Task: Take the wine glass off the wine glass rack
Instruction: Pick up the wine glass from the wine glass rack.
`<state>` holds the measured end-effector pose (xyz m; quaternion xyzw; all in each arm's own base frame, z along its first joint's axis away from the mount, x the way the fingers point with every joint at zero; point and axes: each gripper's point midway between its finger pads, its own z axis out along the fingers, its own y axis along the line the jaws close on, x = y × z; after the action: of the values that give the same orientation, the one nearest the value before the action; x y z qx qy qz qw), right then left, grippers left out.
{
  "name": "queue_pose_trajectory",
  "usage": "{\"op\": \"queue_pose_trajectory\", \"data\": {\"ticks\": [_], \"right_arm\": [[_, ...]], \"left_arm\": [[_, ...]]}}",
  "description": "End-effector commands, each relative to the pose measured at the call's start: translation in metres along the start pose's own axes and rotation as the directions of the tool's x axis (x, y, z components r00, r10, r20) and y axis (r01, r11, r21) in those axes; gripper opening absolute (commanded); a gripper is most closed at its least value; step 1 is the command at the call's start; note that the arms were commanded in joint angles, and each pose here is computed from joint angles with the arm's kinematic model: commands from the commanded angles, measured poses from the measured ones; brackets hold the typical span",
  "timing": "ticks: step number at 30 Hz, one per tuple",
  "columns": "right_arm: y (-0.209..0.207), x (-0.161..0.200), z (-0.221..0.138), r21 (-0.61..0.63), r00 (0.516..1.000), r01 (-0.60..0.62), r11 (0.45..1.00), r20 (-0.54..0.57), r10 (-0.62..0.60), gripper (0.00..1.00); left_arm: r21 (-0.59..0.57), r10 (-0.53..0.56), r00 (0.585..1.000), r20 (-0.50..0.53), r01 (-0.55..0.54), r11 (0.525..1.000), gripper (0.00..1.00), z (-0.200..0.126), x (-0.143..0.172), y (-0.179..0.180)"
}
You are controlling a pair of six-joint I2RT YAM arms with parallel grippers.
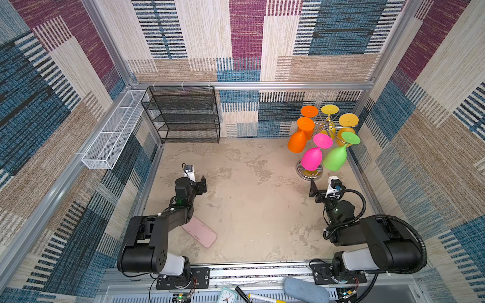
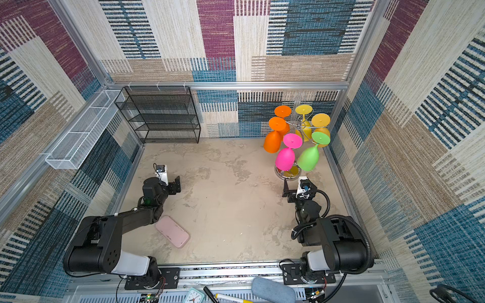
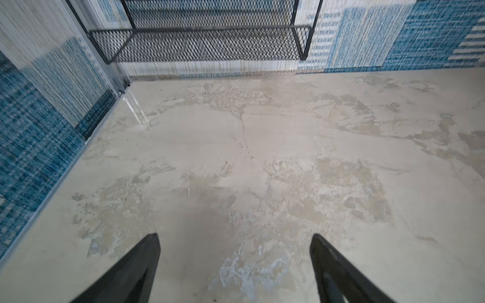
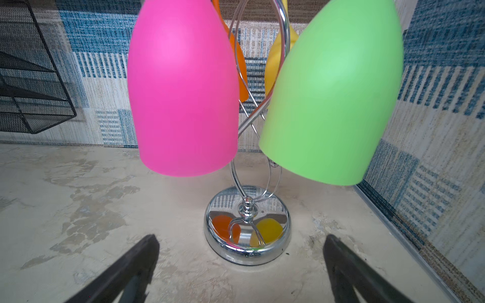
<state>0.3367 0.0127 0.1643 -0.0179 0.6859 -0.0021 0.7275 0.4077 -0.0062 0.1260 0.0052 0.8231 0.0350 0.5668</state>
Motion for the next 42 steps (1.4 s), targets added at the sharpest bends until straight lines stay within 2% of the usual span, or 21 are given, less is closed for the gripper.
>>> {"op": "queue_pose_trajectory", "data": {"ticks": [1, 4, 7, 13, 17, 22, 28, 32, 37, 42], "right_arm": [[-0.005, -0.014, -0.004, 0.038, 0.999, -0.002, 0.999, 0.044, 0.000, 1.00], [-0.010, -0.020, -0.012, 0.065, 0.998, -0.035, 0.997, 0.058, 0.032, 1.00], [-0.012, -0.024, -0.017, 0.079, 0.996, -0.054, 0.995, 0.071, 0.049, 1.00], [-0.020, -0.041, -0.029, 0.133, 0.990, -0.097, 0.986, 0.115, 0.082, 1.00], [-0.029, -0.056, -0.042, 0.185, 0.984, -0.123, 0.975, 0.152, 0.095, 1.00], [-0.041, -0.089, -0.058, 0.227, 0.963, -0.193, 0.954, 0.230, 0.140, 1.00], [-0.041, -0.111, -0.048, 0.222, 0.961, -0.239, 0.945, 0.191, 0.198, 1.00], [-0.043, -0.136, -0.042, 0.233, 0.952, -0.276, 0.933, 0.199, 0.232, 1.00], [-0.051, -0.177, -0.042, 0.268, 0.946, -0.275, 0.923, 0.245, 0.211, 1.00], [-0.048, -0.215, -0.025, 0.257, 0.952, -0.268, 0.929, 0.221, 0.213, 1.00]], "left_arm": [[-0.040, 0.090, 0.993, -0.071, -0.093, 0.995, 0.92, -0.004, 0.003, -0.001], [-0.046, 0.133, 0.990, -0.046, -0.135, 0.990, 0.91, -0.009, -0.015, -0.011], [-0.008, 0.046, 0.999, 0.017, -0.046, 0.999, 0.92, -0.019, -0.037, -0.019], [0.058, 0.028, 0.994, 0.104, -0.034, 0.998, 0.91, -0.042, -0.075, -0.041], [0.150, -0.003, 0.989, 0.151, -0.020, 0.989, 0.91, -0.058, -0.096, -0.061], [0.292, 0.010, 0.986, 0.164, -0.058, 0.955, 0.92, -0.077, -0.107, -0.102], [0.419, 0.015, 0.984, 0.176, -0.088, 0.904, 0.92, -0.097, -0.114, -0.139], [0.467, 0.015, 0.982, 0.186, -0.102, 0.879, 0.92, -0.109, -0.117, -0.154], [0.506, 0.028, 0.981, 0.192, -0.124, 0.853, 0.92, -0.119, -0.117, -0.169], [0.541, 0.026, 0.984, 0.178, -0.120, 0.832, 0.92, -0.122, -0.115, -0.179]]}}
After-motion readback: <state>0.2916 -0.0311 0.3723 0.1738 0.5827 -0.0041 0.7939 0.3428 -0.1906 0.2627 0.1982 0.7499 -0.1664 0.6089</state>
